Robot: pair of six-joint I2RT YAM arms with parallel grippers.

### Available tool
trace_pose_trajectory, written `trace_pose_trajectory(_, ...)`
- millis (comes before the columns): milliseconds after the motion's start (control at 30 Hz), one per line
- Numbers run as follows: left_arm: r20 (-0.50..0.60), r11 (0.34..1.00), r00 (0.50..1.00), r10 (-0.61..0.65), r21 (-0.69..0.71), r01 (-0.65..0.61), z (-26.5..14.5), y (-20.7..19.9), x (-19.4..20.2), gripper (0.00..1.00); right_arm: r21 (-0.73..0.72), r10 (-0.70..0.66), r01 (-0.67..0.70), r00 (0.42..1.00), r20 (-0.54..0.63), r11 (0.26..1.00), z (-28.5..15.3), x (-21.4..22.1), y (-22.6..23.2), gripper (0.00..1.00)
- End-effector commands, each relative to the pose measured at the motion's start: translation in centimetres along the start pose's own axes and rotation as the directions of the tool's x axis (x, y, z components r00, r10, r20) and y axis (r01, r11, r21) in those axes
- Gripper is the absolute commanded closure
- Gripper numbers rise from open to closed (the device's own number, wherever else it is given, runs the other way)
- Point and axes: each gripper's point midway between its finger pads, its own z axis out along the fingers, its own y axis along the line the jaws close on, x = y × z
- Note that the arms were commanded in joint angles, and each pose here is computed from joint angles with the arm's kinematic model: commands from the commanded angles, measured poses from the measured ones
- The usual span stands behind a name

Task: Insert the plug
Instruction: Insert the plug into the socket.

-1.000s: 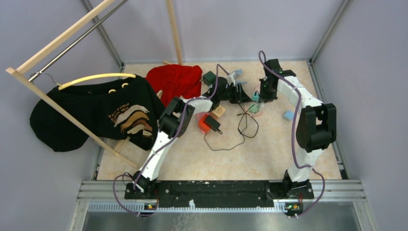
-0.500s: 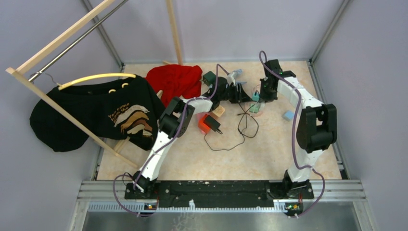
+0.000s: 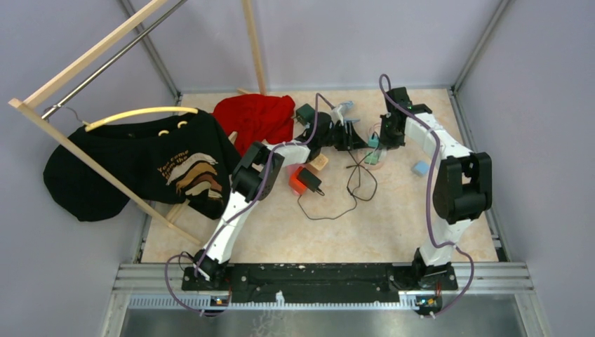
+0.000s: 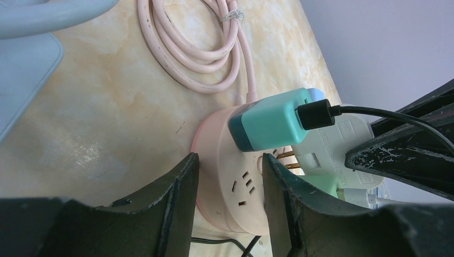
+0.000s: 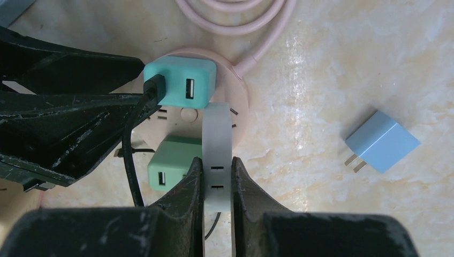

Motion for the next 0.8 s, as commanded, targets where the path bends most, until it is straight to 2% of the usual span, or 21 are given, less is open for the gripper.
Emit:
trace_pose_trajectory(0,-0.085,0.998,0.996,-0.02,0.062,0.026,0.6,-0.8,3.7,0.47,-0.063,0.046,-0.036,0.985,0.169,0.997,-2.0,-4.3,1.7,1.0)
trace_pose_trajectory(400,-0.085,0.998,0.996,-0.024,0.056,0.029,0.7,-0.6,3.7,0.47,-0.046,0.052,-0.043,0.977,0.209,0.998,-2.8,-5.0,1.0,1.0)
trace_pose_trajectory(767,-0.09,0.998,0.996,-0.024,0.058,0.029,0.9,-0.5,3.8,0.47,-0.094,0.023,-0.015,0.997,0.079,0.995,-1.5,-2.7,1.6,1.0)
